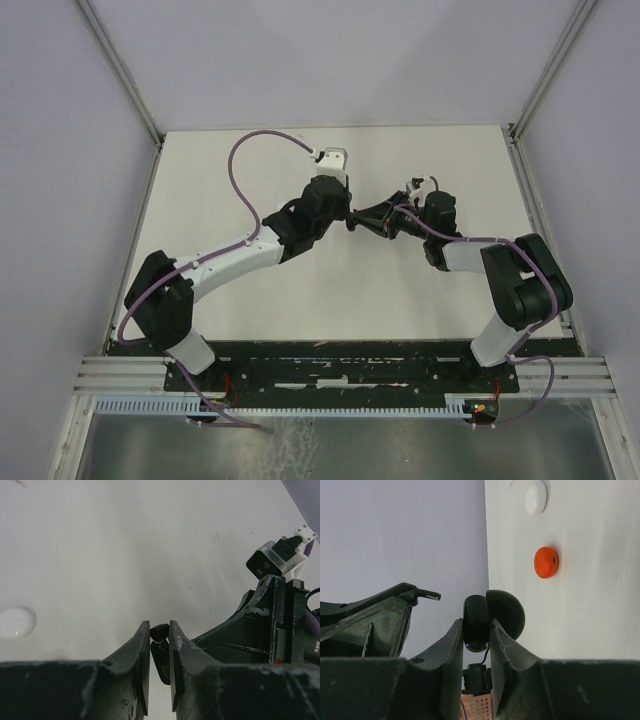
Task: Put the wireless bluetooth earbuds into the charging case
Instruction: Place the earbud in the charging case.
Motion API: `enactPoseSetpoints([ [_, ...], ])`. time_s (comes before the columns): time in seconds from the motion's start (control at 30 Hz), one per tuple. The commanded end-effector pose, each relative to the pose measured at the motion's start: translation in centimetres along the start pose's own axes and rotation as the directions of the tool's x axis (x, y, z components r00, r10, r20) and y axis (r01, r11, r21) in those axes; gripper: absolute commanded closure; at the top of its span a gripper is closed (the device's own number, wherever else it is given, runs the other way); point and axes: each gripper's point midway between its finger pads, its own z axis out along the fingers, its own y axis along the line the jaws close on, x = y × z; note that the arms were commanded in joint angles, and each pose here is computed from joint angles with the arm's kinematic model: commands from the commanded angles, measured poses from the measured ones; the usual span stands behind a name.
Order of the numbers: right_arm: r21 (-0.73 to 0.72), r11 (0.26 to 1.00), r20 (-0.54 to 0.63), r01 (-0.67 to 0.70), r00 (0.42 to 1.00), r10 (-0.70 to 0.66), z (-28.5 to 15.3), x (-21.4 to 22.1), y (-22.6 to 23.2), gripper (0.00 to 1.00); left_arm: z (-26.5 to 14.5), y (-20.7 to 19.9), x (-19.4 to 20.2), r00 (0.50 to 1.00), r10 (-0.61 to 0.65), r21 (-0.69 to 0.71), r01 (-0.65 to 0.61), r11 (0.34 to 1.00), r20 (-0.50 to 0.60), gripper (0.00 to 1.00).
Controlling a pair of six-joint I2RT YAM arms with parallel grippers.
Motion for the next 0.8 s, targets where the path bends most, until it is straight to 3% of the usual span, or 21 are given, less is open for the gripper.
enactPoseSetpoints([
  [0.0, -0.068, 0.995, 0.001, 0.075, 0.997, -0.075, -0.6, 0.0, 2.1, 0.95, -0.5, -1.0, -0.7, 0.999, 0.02, 0.002, -0.02, 1.0, 0.041, 0.97],
  [0.77, -0.08, 0.992, -0.102, 0.098, 0.989, -0.106, -0.5, 0.4, 0.8, 0.95, -2.6, -0.5, -1.2, 0.98, 0.058, 0.021, -0.063, 0.998, 0.189, 0.97],
])
